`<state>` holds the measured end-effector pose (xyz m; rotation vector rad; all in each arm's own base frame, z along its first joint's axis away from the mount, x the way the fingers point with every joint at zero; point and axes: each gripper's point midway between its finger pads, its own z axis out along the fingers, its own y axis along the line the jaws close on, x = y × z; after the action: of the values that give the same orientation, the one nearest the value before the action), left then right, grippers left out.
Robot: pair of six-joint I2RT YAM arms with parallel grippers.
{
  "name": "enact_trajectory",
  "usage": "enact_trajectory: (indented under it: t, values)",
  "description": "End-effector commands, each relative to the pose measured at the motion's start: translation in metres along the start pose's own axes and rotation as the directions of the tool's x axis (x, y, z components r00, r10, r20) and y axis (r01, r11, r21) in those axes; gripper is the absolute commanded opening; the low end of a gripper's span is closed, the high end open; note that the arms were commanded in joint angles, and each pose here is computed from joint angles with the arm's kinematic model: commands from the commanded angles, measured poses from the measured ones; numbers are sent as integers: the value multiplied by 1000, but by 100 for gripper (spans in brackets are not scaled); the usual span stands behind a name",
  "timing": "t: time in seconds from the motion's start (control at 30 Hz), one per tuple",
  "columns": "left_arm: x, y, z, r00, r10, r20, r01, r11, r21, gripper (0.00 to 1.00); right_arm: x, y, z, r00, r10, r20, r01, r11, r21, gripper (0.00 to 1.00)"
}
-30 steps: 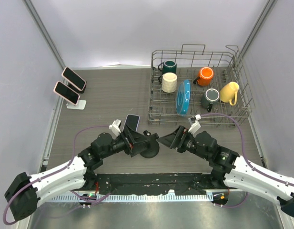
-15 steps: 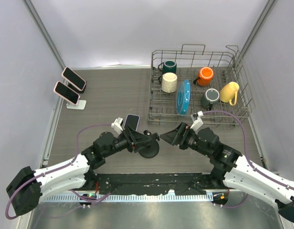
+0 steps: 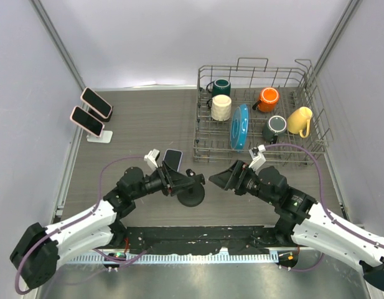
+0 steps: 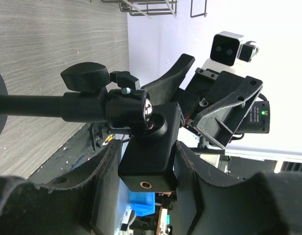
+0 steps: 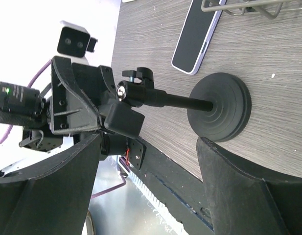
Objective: Place the phone on the phone stand
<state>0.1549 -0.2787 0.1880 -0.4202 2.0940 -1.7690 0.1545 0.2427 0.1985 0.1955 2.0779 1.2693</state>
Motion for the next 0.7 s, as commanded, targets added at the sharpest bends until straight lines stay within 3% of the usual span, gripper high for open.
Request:
enact_trajectory:
  t: [0.0, 0.27, 0.3, 0.37, 0.4, 0.43, 0.5, 0.67]
  values:
    - [10, 17, -5, 983, 51, -176, -47, 999, 28, 0, -12, 20, -3, 999, -28, 21, 29, 998, -47, 84]
    - [16, 28, -4, 932, 146, -331, -180, 981, -72, 2, -12, 22, -2, 999, -51, 14, 52, 998, -40, 84]
    - [14, 22, -6, 928, 174, -331, -207, 976, -67, 26, -12, 20, -2, 998, -53, 14, 54, 998, -37, 84]
    - [6, 15, -9, 929, 211, -305, -252, 962, -104, 56, -11, 19, -2, 999, -54, 11, 54, 998, -32, 84]
    - [2, 10, -12, 931, 226, -287, -266, 958, -110, 84, -11, 17, 0, 998, -55, 11, 55, 998, -26, 84]
    - [-2, -5, -16, 929, 265, -259, -294, 952, -83, 93, -11, 18, 0, 998, -56, 8, 57, 998, -28, 84]
    - [-7, -8, -23, 929, 279, -242, -310, 945, -101, 100, -10, 18, 1, 998, -59, 5, 60, 998, -26, 84]
    - [-33, -25, -51, 930, 344, -132, -363, 916, -170, 100, -13, 22, 2, 997, -76, 8, 76, 997, -28, 84]
